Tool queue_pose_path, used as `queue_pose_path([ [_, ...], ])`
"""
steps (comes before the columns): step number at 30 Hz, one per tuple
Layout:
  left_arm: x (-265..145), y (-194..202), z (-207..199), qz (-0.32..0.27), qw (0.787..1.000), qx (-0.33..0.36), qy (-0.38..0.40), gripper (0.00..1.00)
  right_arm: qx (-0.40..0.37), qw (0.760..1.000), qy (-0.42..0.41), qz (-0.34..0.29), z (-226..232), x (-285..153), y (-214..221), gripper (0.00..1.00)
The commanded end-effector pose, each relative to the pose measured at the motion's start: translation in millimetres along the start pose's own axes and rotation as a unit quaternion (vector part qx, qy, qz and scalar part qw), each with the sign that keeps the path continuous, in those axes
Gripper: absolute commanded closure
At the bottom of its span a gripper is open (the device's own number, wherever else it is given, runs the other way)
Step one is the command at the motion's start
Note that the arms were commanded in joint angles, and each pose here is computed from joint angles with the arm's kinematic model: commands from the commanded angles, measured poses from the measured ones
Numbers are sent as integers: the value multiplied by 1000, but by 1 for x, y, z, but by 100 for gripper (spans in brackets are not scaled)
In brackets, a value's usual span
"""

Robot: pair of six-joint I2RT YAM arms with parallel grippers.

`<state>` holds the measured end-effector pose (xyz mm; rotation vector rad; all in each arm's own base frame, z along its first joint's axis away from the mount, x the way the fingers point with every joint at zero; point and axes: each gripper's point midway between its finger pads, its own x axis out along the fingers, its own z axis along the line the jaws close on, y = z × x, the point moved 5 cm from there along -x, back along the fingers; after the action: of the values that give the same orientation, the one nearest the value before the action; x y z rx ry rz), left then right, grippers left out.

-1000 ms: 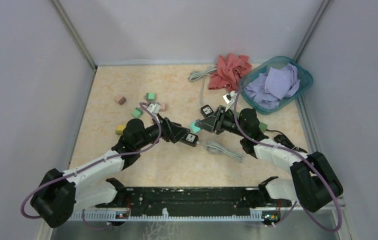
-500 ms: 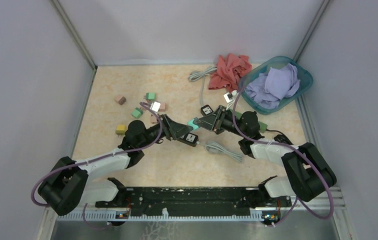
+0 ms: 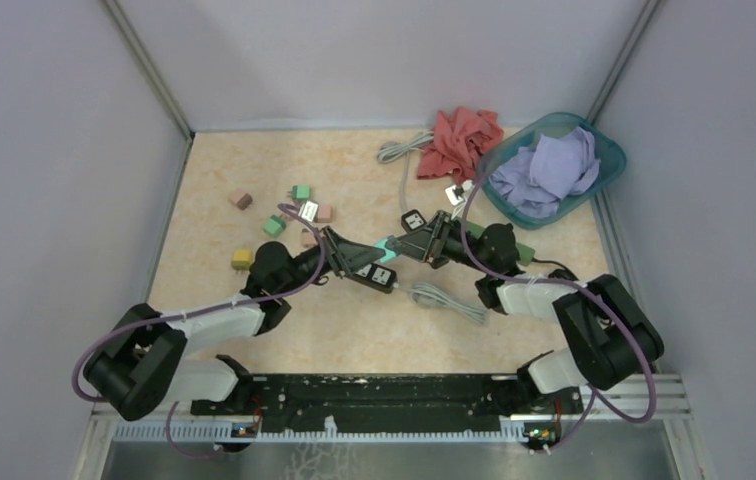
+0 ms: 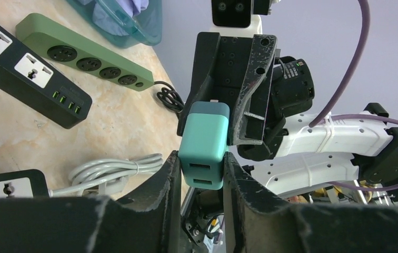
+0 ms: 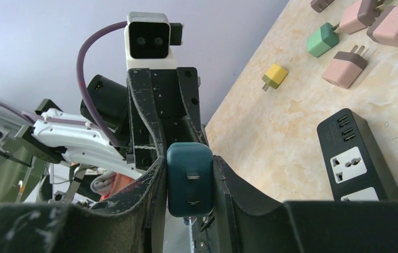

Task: Insert the plug
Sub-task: Pick up the plug from the center of the board, then adjust the socket at the center of the board.

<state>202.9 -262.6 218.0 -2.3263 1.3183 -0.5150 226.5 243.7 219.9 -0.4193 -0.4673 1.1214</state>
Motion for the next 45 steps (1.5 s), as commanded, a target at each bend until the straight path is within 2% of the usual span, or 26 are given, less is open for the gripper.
queue_pose_path([
  [1, -1, -1, -7, 0, 999, 8, 31, 77, -33, 999, -36, 2, 9, 3, -4, 100],
  [3, -3, 1, -5, -2, 1000, 3, 26, 86, -35, 999, -35, 11, 7, 3, -2, 98],
  [8, -7, 0, 5, -11, 1000, -5, -11, 100, -63, 998, 6, 28, -6, 4, -3, 78],
  [14, -17, -1, 30, -30, 993, -18, -114, 100, -121, 987, 92, 62, -28, 3, -7, 51],
  [18, -25, -6, 39, -40, 983, -7, -177, 100, -157, 971, 152, 100, -45, -2, -6, 40],
  [22, -36, -13, 48, -58, 968, 1, -243, 100, -190, 951, 209, 128, -59, -12, -7, 35],
  [26, -49, -21, 52, -77, 950, 16, -301, 100, -233, 921, 263, 167, -75, -17, -5, 30],
  [34, -78, -34, 63, -108, 902, 26, -417, 100, -324, 873, 293, 215, -85, 7, 15, 24],
  [39, -86, -36, 66, -117, 895, 27, -430, 100, -366, 847, 305, 238, -92, 19, 27, 24],
  [45, -90, -34, 74, -109, 889, 22, -444, 100, -367, 831, 319, 268, -105, 29, 41, 26],
])
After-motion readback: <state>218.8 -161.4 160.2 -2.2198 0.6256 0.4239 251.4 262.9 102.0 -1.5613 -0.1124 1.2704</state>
